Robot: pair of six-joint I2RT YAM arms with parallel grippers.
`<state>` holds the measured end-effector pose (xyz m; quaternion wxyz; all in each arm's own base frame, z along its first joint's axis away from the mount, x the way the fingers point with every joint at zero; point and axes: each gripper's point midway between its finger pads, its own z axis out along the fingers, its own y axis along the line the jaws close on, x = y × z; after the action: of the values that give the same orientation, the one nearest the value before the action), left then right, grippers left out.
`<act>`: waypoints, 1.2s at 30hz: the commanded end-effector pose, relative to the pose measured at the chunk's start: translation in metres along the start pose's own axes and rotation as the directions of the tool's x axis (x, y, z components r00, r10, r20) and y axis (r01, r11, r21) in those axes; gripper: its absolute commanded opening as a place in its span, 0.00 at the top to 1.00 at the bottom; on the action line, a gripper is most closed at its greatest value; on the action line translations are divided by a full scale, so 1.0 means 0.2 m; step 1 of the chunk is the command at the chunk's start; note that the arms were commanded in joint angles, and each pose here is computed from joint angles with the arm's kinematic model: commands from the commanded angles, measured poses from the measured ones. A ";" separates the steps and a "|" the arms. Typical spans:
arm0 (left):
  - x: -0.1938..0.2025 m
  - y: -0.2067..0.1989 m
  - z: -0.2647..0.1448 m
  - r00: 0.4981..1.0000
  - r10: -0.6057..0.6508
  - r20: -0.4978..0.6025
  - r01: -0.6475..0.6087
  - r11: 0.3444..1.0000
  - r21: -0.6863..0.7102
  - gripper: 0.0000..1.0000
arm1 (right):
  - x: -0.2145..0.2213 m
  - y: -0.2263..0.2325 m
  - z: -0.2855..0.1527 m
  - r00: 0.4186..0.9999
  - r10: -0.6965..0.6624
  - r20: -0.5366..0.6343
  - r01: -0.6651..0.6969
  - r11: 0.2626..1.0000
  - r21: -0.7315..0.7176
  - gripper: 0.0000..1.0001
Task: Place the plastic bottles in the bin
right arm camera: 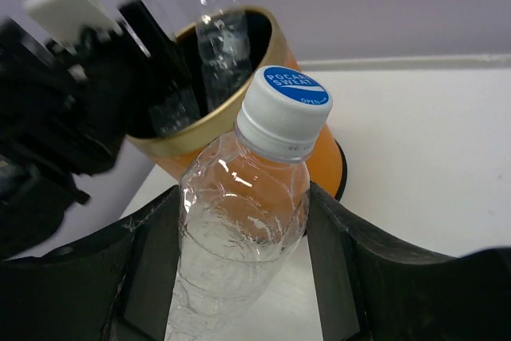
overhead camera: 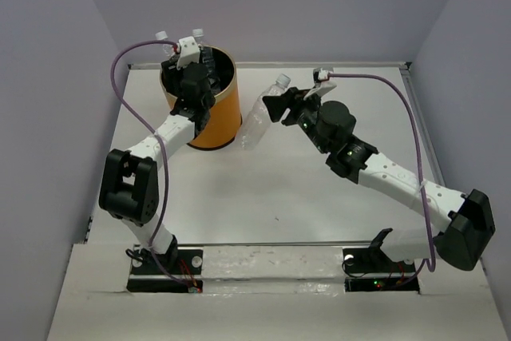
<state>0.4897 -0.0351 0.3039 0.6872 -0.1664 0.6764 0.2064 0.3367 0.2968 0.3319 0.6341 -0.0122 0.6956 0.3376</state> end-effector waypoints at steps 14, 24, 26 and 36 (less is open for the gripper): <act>-0.67 0.15 -0.23 0.884 -0.449 0.131 0.423 0.887 0.188 0.01 | -0.64 0.35 0.29 0.935 -0.195 0.297 0.222 0.973 -0.061 0.82; -0.79 0.17 -0.62 0.820 -0.565 -0.098 0.541 0.705 0.458 0.01 | -0.53 0.50 0.75 0.856 -0.403 0.323 0.454 0.885 -0.098 0.82; -0.72 0.18 -0.69 0.817 -0.555 -0.153 0.552 0.680 0.483 0.01 | -0.36 0.47 0.87 0.849 -0.452 0.274 0.493 0.863 -0.106 0.82; -0.41 0.29 -0.94 0.866 -0.439 -0.237 0.491 0.666 0.562 0.01 | 0.18 0.35 1.02 0.753 -0.645 0.131 0.658 0.736 -0.157 0.81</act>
<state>0.3091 -0.0743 0.3995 0.7221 -0.1493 0.6478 -0.1913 0.4889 0.4524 0.3372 0.7221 -0.2649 0.6150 0.1737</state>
